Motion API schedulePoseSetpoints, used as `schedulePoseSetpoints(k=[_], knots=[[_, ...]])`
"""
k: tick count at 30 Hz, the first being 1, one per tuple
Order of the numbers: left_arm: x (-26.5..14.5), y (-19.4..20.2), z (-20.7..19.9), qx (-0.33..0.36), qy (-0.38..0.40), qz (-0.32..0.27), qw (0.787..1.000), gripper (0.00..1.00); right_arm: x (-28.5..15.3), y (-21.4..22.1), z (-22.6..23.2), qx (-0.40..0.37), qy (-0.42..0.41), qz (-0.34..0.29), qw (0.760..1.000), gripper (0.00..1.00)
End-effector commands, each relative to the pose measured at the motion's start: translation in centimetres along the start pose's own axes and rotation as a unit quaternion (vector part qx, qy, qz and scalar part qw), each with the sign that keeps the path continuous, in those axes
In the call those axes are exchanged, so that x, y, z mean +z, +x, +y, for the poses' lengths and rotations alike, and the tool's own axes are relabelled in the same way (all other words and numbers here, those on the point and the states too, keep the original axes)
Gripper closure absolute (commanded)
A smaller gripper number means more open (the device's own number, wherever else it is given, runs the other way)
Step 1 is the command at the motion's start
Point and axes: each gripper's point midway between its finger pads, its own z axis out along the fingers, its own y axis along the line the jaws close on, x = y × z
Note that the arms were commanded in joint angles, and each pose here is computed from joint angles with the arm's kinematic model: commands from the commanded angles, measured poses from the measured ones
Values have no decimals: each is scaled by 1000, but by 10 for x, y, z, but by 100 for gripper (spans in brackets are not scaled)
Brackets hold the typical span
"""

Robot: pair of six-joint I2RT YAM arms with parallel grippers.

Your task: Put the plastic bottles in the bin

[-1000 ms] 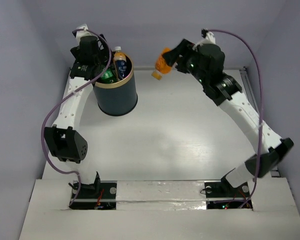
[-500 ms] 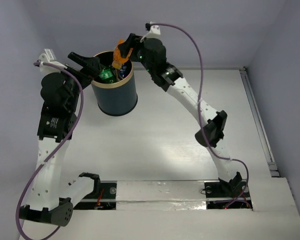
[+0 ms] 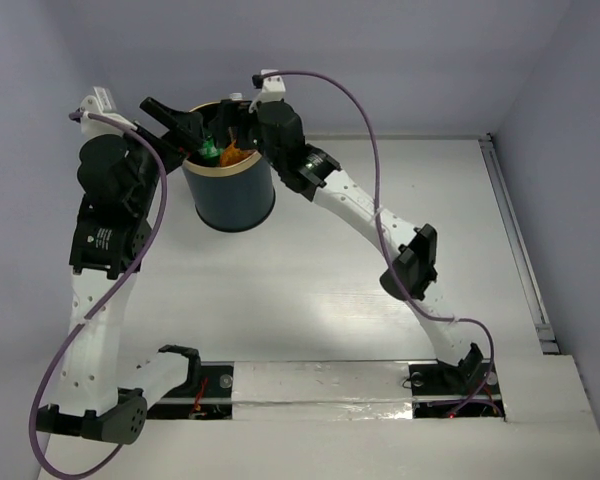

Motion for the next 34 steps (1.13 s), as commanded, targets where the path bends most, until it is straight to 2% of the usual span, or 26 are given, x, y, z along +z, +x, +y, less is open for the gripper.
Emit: schedulePoseSetpoints(k=[1,3,4,6,7,8,9,10,11,12,13,14,15,17,18,19,20,21,22,23,24,28,34], knots=[[-14,-27,-35,5,61,-22,998,1,-72,-154,35,24,-44,-137,989,0],[-14,-24,-42,8,78,-11,997,1,-88,-166,35,25,-44,-137,989,0],[-16,-22,-45,7,87,-4,996,1,-115,-195,38,31,-51,-157,986,0],[-17,-20,-49,-3,99,-2,995,1,-128,-187,29,29,-38,-139,989,0],[-19,-18,-52,-9,108,3,994,1,-162,-215,28,38,-40,-160,986,2],[-23,-20,-57,-21,121,-2,992,1,-175,-218,24,44,-38,-160,985,18],[-22,-16,-57,-25,125,3,992,1,-174,-181,9,38,-19,-121,992,32],[-24,-13,-61,-29,138,10,990,1,-189,-176,1,44,-13,-118,992,64],[-29,-14,-65,-34,150,7,988,1,-238,-210,0,69,-31,-158,984,78],[-27,-5,-61,-40,150,18,988,1,-255,-204,-9,77,-27,-156,984,86],[-28,-1,-61,-40,154,23,987,1,-258,-159,-31,68,-4,-118,991,92],[-35,0,-60,-40,159,23,986,1,-307,-180,-39,91,-12,-148,985,92],[-32,13,-52,-36,153,35,987,1,-324,-171,-51,95,0,-144,985,92],[-40,25,-47,-26,162,50,985,1,-346,-117,-89,94,54,-95,990,90],[-38,43,-33,-24,145,71,987,1,-380,-124,-99,110,52,-112,986,88],[-39,50,-27,-20,137,77,987,1,-393,-114,-111,113,69,-106,985,79],[-46,52,-23,-19,137,76,988,1,-400,-80,-130,111,99,-67,987,69],[-45,66,-10,-19,121,88,989,1,-423,-83,-139,126,104,-81,983,56],[-46,70,-5,-20,114,89,989,1,-433,-77,-152,131,128,-84,979,38],[-50,70,-5,-23,119,85,989,1,-441,-63,-163,134,147,-70,978,8],[-50,77,-2,-26,119,93,988,1,-457,-69,-168,146,147,-89,974,1],[-56,80,-5,-24,129,106,986,1,-474,-74,-182,150,171,-107,968,0],[-62,76,0,-11,109,108,988,1,-460,-77,-171,145,160,-94,972,0]])
